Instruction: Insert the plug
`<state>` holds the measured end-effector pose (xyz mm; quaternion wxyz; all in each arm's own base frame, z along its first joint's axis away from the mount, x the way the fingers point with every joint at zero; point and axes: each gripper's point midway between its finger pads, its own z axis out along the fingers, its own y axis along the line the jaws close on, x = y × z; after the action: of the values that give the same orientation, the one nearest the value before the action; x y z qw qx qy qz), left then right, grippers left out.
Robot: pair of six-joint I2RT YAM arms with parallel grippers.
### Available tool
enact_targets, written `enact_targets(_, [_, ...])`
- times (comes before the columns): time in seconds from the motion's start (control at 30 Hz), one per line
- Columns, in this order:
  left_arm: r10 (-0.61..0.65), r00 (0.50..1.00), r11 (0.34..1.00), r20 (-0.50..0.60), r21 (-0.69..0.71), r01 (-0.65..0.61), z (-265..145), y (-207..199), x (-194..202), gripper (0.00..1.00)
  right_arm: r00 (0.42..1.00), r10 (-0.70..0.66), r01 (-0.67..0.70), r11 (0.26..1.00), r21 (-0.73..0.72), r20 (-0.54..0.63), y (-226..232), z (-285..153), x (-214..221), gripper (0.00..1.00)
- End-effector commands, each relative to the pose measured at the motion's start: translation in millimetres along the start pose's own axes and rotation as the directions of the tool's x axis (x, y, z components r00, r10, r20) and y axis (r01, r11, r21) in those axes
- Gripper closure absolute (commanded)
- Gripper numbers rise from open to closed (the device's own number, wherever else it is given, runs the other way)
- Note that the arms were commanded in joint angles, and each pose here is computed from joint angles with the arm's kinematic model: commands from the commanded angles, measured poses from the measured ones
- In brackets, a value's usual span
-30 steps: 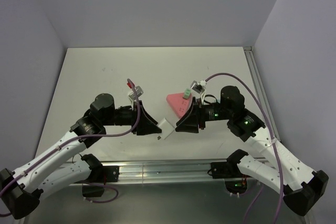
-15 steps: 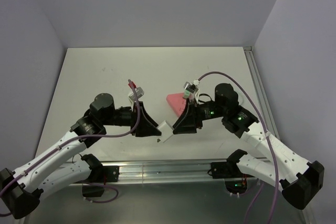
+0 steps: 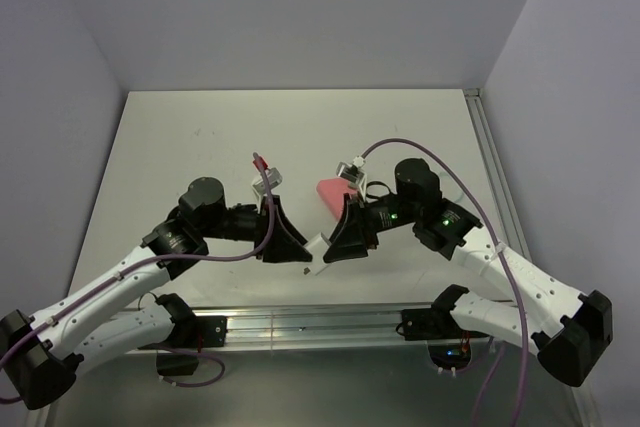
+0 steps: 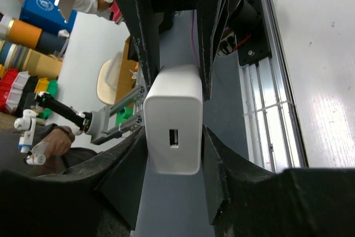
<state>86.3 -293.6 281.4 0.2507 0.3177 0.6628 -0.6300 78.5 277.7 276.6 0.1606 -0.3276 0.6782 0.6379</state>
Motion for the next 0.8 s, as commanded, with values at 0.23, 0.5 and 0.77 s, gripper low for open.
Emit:
enact_targets(0.23, [0.049, 0.997, 0.998, 0.055, -0.049, -0.046, 3, -2, -19, 0.8, 0.999, -0.054, 0.054, 0.998, 0.029, 0.006, 7, 6, -15, 1.0])
enact_targets(0.5, [0.059, 0.882, 0.761, 0.467, -0.593, 0.263, -56, 96, -78, 0.1, 0.969, -0.104, -0.081, 0.721, 0.688, 0.222, -93, -51, -57, 1.0])
enact_targets(0.77, [0.133, 0.683, 0.64, 0.718, -0.589, 0.494, -93, 149, -97, 0.16, 0.949, -0.299, 0.023, 0.387, 0.922, 0.101, -156, -99, -85, 1.0])
